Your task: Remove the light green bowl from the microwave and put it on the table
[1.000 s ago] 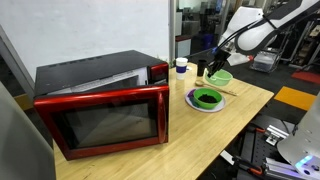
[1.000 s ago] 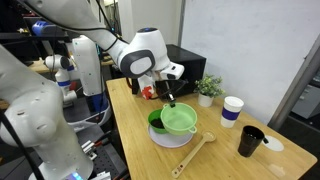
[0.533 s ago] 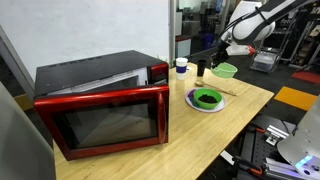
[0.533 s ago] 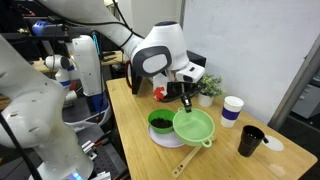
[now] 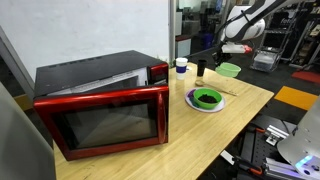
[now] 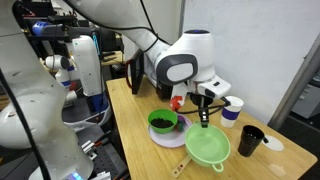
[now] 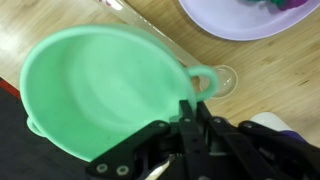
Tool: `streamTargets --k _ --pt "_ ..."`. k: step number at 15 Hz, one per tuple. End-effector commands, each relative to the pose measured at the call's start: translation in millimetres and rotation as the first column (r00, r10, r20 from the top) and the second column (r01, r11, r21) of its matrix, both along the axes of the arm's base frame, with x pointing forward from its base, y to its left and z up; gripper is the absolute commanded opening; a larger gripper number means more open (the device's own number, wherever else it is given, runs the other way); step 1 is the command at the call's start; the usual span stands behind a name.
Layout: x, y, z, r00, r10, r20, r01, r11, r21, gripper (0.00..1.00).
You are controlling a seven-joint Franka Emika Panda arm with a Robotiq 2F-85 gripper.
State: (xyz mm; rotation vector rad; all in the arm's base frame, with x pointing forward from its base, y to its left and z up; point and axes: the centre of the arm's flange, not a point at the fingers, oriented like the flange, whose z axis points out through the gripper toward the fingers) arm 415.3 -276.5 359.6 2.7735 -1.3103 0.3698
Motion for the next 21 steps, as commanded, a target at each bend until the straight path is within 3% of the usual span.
streamTargets --k 1,6,14,21 --pt "23.6 -29.7 -15.7 0.995 -0.093 -0.034 0.093 0.996 0.015 0.02" --pt "36.6 -43.1 -42.8 0.985 -0.165 -0.054 0.166 0.986 0.001 0.02" --pt "50.0 -15.5 -78.1 0.988 -0.150 -0.042 0.148 0.987 -0.055 0.02" --pt "47.6 -17.0 -91.3 0.987 -0.152 -0.055 0.149 0.987 -0.058 0.02"
